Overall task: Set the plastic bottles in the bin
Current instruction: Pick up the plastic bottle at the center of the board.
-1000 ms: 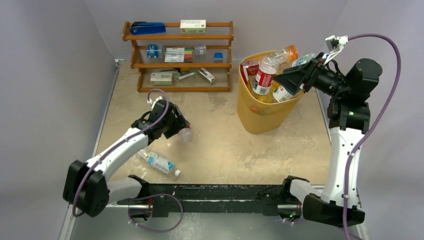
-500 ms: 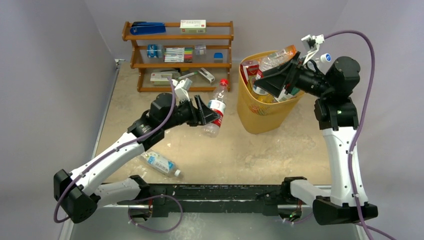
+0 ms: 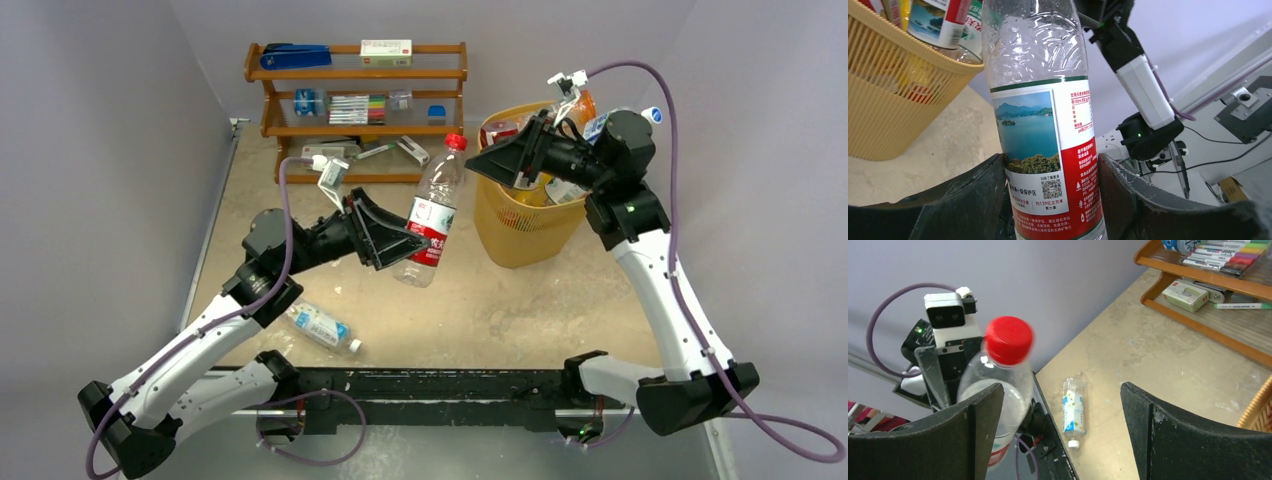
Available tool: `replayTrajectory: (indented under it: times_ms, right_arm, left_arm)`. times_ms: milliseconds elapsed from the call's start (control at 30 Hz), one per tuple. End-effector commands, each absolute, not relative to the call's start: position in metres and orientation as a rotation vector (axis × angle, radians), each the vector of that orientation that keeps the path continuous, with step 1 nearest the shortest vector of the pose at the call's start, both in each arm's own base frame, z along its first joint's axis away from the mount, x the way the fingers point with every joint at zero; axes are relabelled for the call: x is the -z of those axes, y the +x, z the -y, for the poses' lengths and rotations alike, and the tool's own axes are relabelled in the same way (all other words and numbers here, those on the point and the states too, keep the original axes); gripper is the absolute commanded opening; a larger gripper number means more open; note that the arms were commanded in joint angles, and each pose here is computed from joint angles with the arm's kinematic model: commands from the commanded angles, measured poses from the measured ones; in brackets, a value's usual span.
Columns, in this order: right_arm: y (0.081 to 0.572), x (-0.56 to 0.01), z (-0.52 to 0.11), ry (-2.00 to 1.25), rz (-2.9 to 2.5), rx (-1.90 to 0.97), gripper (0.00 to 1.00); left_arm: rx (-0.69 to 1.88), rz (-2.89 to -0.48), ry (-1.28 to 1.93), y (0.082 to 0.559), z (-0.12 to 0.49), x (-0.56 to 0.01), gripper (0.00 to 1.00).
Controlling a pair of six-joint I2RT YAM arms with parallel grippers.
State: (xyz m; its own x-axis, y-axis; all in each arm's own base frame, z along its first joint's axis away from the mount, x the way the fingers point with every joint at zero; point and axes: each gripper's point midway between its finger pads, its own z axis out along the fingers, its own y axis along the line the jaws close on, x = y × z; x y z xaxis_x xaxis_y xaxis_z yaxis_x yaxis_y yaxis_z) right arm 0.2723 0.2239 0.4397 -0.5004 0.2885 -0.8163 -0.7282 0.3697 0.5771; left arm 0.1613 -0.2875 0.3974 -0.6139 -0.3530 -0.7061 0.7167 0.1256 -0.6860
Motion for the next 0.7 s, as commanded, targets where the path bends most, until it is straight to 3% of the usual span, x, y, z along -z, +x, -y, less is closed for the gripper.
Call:
replayTrajectory:
  times_ms: [0,300,667]
  right_arm:
    - [0.274,-0.474,-0.235,-0.396,-1.511,-1.355,0.88]
    - [0.27,-0.487,-0.263,-0.43,-1.44,-1.461,0.88]
    - [0.266,-0.509,-0.252,-0.329,-1.356,-1.445,0.88]
  left_arm:
    - [1.698,-1.419,0.441,0.14,0.281,-0.428,0.63]
    - [1.704,-1.434,0.431,0.138,0.28,-0.421,0.63]
    - [1.692,-1.43,0.424,0.134,0.274,-0.423,0.63]
